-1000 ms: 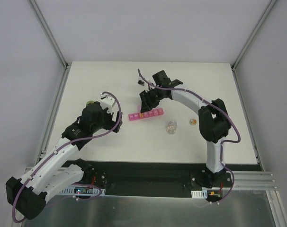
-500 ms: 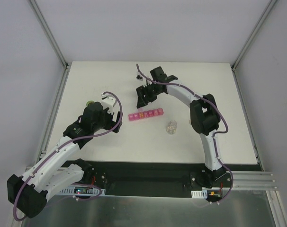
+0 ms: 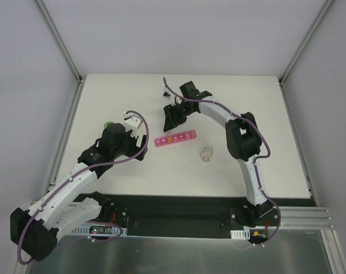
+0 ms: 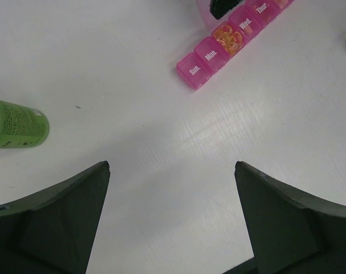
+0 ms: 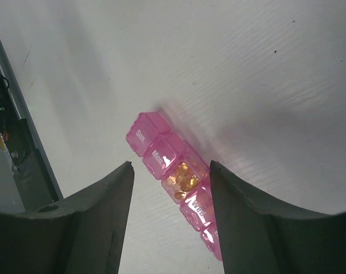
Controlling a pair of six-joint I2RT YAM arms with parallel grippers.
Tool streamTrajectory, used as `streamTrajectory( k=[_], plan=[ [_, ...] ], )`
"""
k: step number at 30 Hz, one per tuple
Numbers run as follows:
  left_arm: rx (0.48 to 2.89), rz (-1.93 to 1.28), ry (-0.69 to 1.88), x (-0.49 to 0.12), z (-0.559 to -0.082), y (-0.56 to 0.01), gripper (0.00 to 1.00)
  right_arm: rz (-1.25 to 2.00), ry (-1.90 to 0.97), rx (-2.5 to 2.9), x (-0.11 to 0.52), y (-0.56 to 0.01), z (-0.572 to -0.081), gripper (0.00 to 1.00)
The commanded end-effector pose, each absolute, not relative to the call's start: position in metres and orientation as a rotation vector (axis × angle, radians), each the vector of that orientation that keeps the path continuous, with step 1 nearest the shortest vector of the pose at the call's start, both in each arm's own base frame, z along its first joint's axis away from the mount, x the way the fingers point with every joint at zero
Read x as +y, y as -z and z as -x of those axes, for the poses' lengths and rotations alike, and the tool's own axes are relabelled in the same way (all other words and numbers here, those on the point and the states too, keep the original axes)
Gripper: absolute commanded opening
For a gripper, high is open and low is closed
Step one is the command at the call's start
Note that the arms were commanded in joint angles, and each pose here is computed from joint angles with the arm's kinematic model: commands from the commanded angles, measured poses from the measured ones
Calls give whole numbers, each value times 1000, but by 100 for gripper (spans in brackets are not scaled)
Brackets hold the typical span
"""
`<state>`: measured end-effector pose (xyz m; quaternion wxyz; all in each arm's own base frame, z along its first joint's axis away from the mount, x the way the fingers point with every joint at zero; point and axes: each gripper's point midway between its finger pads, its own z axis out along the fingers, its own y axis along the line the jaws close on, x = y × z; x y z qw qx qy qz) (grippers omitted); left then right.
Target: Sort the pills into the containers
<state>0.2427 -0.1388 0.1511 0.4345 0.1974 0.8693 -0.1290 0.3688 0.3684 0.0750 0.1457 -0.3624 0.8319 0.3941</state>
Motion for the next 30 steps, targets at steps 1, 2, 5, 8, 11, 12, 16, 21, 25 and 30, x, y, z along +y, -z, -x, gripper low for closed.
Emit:
streamTrajectory(
  k=[1,2,5,8,11,12,16,21,25,30],
  plan=[
    [2171,-509,335,-140,-243,-150,90,1055,-1240,2346,378,-97,-363,55],
    [2171,-510,336,-140,-243,-150,90,1057,-1243,2336,378,-100,-363,54],
    [2176,-510,336,-140,-243,-149,90,1063,-1248,2314,377,-104,-360,51],
    [2181,-509,339,-140,-244,-148,90,1061,-1258,2309,375,-106,-357,50],
    [2199,-509,339,-140,-244,-144,90,1062,-1266,2308,375,-107,-354,46],
    [2213,-509,336,-139,-244,-141,90,1064,-1266,2308,374,-106,-354,44],
    [2263,-481,384,-142,-246,-134,90,1066,-1261,2314,371,-103,-352,38],
    [2293,-595,624,-172,-242,-128,91,1050,-1272,2296,365,-112,-351,40],
    [2160,-752,726,-194,-249,-131,92,1044,-1287,2282,360,-119,-349,45],
    [2201,-809,740,-203,-263,-110,90,1020,-1296,2271,355,-124,-348,48]
  ],
)
